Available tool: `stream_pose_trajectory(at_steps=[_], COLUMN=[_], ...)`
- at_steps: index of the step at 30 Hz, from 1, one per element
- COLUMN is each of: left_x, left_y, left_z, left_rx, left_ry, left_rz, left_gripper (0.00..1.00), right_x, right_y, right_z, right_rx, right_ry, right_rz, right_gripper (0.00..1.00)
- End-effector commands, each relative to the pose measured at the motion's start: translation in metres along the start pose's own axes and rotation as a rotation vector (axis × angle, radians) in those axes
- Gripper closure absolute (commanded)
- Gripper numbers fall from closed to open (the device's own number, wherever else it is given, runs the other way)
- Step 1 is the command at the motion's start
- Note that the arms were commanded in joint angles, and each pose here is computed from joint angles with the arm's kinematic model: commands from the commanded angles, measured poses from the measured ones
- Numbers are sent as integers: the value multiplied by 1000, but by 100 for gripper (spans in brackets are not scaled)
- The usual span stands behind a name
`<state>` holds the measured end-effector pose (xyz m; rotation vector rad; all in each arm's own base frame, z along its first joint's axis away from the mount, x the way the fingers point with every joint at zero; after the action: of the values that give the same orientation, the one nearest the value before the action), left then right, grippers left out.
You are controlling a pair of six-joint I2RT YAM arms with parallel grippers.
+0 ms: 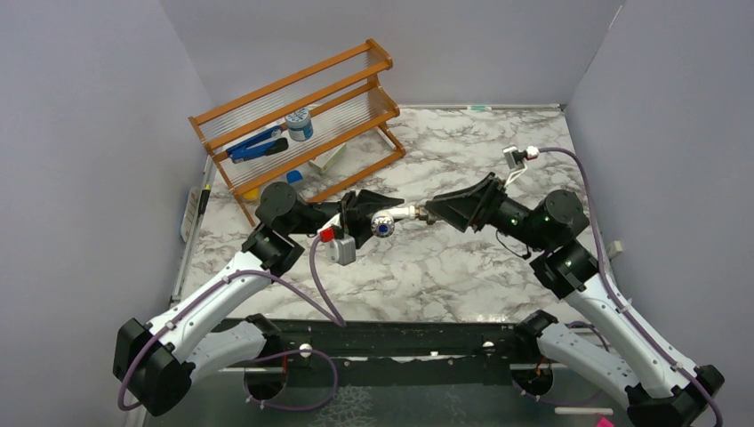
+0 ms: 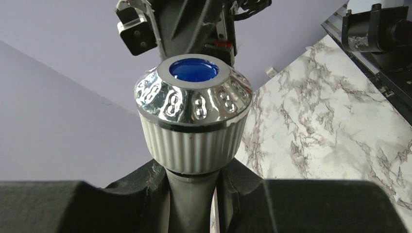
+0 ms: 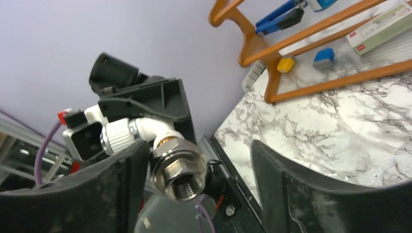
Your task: Install the water faucets
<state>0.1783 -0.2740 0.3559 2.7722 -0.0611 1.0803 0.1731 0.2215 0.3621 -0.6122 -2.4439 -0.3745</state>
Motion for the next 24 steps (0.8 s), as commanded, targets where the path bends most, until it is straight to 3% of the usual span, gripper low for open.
stream_pose_trajectory(at_steps=[1,10,17,24], left_x=[9,3,16,10], left_y=[-5,-9,-10,-8], left_z=[-31,-20,-20,-30], left_rx=[-61,-30,-26,-73], left_ry=[133,9,-337,-626], left_rz=[-51,-90,-229,-249], left_gripper=[100,100,100,100], right_x=[-4,20,26,36], right_y=[-1,-5,-13,-5], right_z=[-25,-65,-80,-64], right_rx=[-137,-212,-293,-183], right_ry=[-61,-374,-819,-1163], right_rz=[52,27,-15,-209], right_gripper=[1,0,0,0])
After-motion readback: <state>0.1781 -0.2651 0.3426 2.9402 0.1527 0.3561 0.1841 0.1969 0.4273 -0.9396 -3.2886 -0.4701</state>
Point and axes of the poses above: each gripper's point midway between its finger pads, its own y axis out along the fingers, its own x axis along the line the jaws close on, z = x × y, the point moved 3 cm from there along -y, back along the fingers, and after that the axes turned 9 degrees about -y, right-handed, at the moved point
